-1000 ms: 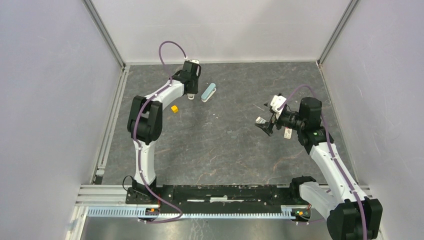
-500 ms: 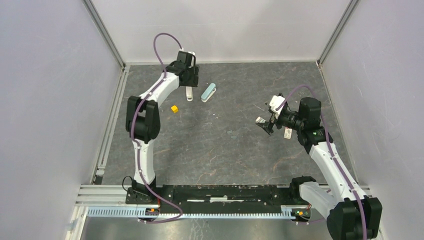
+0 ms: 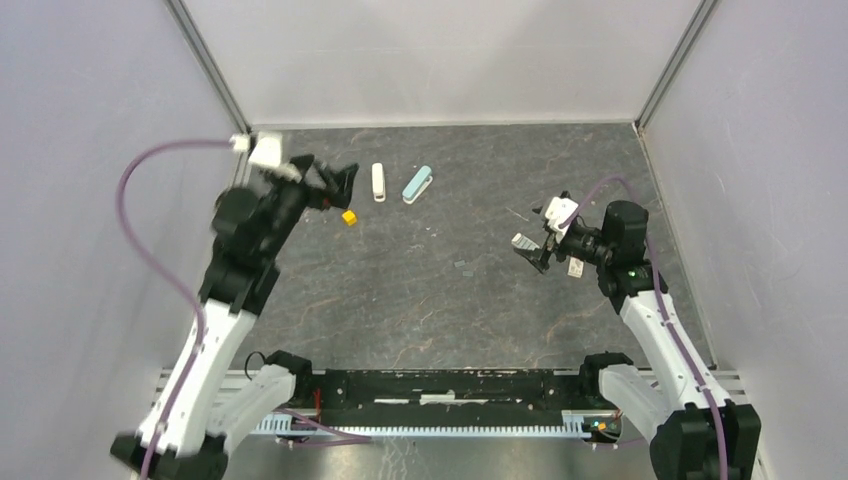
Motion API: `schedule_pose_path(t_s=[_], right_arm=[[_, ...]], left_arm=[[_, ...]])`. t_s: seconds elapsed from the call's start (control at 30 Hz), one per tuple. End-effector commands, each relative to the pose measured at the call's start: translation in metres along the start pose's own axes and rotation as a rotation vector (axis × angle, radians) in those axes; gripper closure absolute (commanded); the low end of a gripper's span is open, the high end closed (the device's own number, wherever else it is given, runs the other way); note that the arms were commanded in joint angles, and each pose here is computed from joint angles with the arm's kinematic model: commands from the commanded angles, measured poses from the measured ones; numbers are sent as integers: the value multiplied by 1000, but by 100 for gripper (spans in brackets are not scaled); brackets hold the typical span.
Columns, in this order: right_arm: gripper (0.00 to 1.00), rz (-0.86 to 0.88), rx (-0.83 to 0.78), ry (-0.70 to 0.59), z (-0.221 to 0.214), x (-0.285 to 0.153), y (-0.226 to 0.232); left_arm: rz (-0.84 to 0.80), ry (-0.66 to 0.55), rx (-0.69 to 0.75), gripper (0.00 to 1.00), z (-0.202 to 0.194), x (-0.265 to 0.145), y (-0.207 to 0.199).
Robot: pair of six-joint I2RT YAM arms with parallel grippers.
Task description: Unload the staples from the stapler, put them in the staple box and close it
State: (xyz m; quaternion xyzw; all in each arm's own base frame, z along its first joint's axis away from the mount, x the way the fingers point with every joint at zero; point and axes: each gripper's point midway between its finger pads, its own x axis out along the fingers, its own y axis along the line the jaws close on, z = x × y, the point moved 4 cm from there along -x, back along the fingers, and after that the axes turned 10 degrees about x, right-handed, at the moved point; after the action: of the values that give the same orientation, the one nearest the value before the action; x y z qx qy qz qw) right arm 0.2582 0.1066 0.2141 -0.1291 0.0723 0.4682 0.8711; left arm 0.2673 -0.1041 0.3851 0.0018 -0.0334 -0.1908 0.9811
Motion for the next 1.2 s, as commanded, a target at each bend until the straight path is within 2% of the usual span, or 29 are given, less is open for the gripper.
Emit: schedule_pose_path(t_s=[0.0, 0.1, 0.17, 0.27, 0.47, 0.6, 0.7, 0.83, 1.0, 1.17], right_arm=[[2, 5, 83, -50, -3, 3, 0], [2, 91, 106, -43, -8, 4, 7], [2, 83, 110, -31, -13, 4, 5], [2, 24, 93, 27, -26, 4, -4], [2, -25, 101, 102, -37, 2, -16], [2, -19, 125, 110, -42, 4, -17], [2, -6, 141, 115, -43, 5, -16], [2, 4, 154, 119, -43, 5, -16], [2, -13, 168, 164, -49, 6, -21], [2, -99, 195, 239, -60, 4, -36]], left_arm=[[-214, 1, -192, 0, -33, -20, -37], [-301, 19, -360, 0, -52, -31, -55], [-358, 40, -449, 0, -66, -34, -65], [-349, 87, -542, 0, -89, -33, -68], [-297, 233, -573, 0, -138, -26, -80], [-278, 307, -407, 0, -170, -17, -106], [-316, 419, -253, 0, -195, -6, -124], [-305, 659, -81, 3, -232, 19, -132], [-458, 706, 78, 11, -242, 55, -165], [-543, 806, 275, 16, -251, 79, -169]])
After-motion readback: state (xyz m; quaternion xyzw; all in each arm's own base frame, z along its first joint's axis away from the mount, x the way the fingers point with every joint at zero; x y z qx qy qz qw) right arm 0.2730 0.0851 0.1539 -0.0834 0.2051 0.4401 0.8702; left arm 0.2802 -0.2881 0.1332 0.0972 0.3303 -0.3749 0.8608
